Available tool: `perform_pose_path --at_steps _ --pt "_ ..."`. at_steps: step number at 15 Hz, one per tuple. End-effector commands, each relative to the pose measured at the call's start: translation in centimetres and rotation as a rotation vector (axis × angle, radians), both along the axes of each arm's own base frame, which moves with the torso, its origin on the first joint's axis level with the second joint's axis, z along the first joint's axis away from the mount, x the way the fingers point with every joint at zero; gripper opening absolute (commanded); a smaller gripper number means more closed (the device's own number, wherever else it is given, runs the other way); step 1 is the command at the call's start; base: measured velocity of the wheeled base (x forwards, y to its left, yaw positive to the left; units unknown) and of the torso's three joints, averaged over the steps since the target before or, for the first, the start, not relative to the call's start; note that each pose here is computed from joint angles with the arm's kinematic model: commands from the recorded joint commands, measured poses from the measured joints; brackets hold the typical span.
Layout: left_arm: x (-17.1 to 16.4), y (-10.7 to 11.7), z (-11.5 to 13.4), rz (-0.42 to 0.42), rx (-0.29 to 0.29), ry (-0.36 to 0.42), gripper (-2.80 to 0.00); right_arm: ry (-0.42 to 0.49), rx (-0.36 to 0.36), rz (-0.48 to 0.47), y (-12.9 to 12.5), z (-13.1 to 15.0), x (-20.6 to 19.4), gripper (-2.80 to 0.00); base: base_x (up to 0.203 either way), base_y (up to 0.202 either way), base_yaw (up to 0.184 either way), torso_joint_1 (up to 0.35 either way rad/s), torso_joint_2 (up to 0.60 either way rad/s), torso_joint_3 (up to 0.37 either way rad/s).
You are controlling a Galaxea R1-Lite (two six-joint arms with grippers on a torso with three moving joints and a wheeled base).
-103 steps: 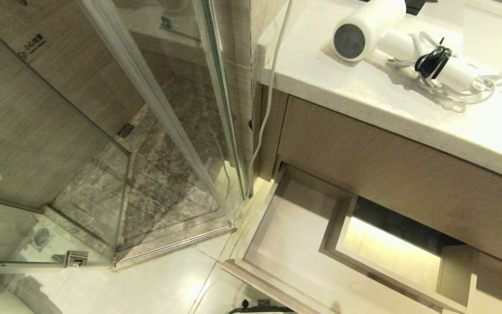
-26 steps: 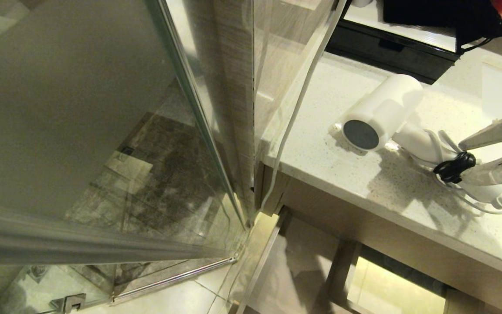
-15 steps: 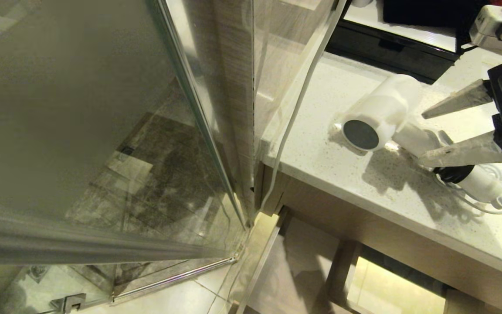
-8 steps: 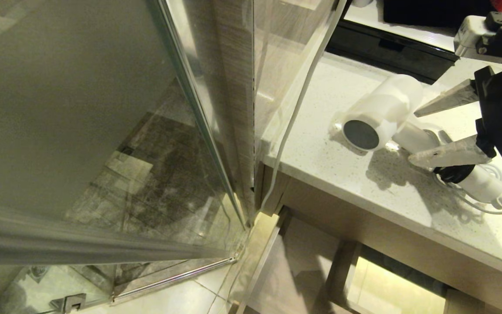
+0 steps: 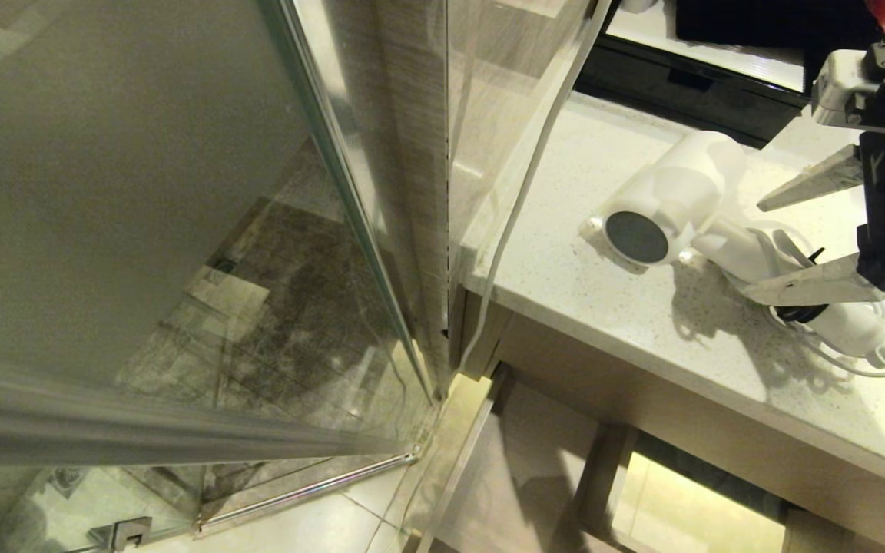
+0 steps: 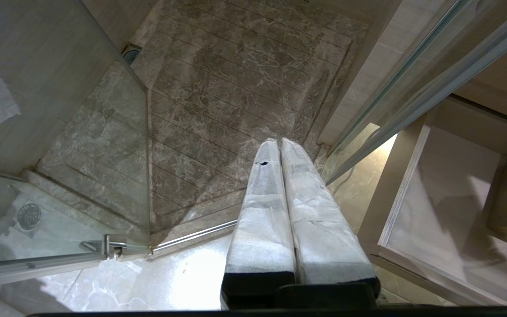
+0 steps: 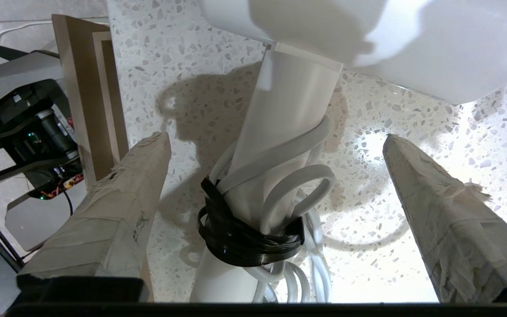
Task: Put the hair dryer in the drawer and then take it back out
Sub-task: Pick up the hairdryer
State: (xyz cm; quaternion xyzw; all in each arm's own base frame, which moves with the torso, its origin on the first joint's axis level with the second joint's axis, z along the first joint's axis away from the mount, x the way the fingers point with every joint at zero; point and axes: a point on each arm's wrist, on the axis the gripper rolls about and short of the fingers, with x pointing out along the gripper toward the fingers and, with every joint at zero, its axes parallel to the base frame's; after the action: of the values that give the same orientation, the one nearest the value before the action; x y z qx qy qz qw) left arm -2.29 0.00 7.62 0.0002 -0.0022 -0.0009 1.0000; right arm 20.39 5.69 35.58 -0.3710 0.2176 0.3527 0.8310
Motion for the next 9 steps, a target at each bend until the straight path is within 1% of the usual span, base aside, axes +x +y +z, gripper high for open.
perform_pose_path --at_steps 1,9 --pt "0.0 0.0 0.0 0.0 0.0 0.0 -2.8 -0.001 -0.003 0.003 0.1 -0.1 0.2 0.0 0.0 0.0 0.0 0.0 0.0 0.0" --pt "0.0 0.0 0.0 0.0 0.0 0.001 -2.8 0.029 -0.015 0.006 0.5 -1.0 1.9 0.0 0.0 0.0 0.0 0.0 0.0 0.0"
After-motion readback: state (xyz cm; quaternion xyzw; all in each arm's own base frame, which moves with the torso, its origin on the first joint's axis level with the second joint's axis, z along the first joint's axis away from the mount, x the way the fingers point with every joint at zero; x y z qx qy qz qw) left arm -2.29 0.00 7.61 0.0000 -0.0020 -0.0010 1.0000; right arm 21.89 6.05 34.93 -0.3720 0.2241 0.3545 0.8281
